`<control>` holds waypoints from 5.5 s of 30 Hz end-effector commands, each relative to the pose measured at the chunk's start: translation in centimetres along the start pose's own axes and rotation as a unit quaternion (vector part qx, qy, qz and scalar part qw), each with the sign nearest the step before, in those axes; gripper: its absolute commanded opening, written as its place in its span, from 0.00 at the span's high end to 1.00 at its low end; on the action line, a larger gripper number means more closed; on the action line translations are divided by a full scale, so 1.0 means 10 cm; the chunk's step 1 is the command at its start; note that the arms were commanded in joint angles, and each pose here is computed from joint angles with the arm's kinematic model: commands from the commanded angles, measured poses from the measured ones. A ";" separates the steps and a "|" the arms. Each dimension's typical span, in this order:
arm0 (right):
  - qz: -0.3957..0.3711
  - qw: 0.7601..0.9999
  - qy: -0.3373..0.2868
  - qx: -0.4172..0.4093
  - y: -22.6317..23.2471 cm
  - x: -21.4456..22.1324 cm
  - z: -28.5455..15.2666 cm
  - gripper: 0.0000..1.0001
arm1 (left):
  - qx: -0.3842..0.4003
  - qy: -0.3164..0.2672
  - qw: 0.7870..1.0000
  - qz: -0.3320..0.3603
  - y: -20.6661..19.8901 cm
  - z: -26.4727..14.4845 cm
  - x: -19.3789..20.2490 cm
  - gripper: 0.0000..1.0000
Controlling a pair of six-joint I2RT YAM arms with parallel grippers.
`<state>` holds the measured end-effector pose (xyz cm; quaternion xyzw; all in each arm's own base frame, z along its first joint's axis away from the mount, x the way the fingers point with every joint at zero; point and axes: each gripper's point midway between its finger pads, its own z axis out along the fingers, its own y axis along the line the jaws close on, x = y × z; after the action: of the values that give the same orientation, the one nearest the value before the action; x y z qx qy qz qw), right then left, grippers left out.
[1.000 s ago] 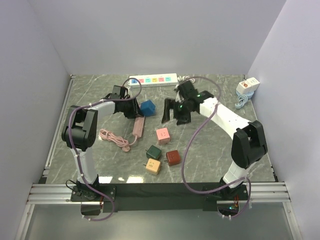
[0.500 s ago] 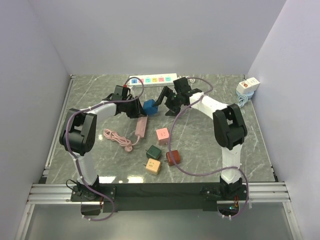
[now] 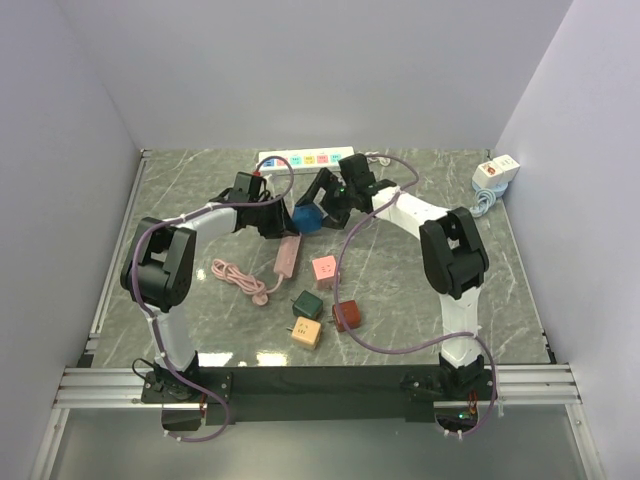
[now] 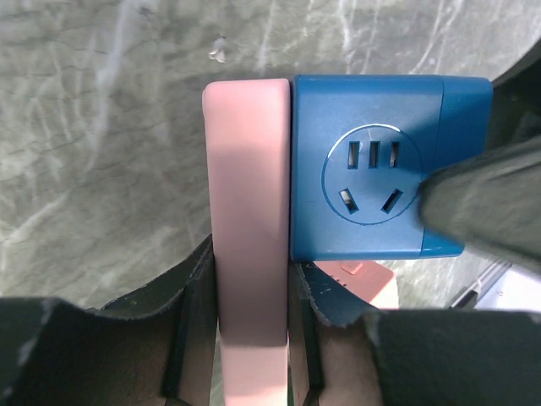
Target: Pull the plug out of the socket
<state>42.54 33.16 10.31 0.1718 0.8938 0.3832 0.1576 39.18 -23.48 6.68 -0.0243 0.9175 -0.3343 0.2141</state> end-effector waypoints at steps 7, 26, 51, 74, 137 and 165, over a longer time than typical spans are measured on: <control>-0.014 0.999 0.023 -0.025 0.21 0.10 0.22 0.23 | 0.086 -0.042 0.995 0.015 -0.55 -0.21 -0.32 1.00; -0.073 0.988 0.117 -0.066 0.12 -0.29 -0.51 1.00 | 0.007 -0.010 1.000 -0.017 0.22 0.02 -0.03 1.00; -0.017 0.994 0.093 -0.045 0.00 -0.26 -0.73 1.00 | 0.000 -0.033 0.999 -0.038 0.35 0.02 -0.29 1.00; -0.036 0.979 0.185 -0.076 0.11 0.49 -1.00 1.00 | -0.008 -0.045 0.998 -0.042 0.35 0.02 -0.51 1.00; -0.083 0.970 -0.042 0.223 -1.26 0.29 -1.81 0.04 | 0.476 -0.348 0.690 -0.420 -0.51 -1.42 -3.49 0.99; -0.066 0.981 -0.039 0.181 -1.07 0.08 -1.68 0.00 | 0.112 -0.367 0.803 -0.457 0.81 0.27 -3.04 0.99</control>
<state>31.14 15.31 11.59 0.1527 0.9591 0.1764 0.1602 69.30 -13.14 15.96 -0.5312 0.5720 -0.5122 0.3582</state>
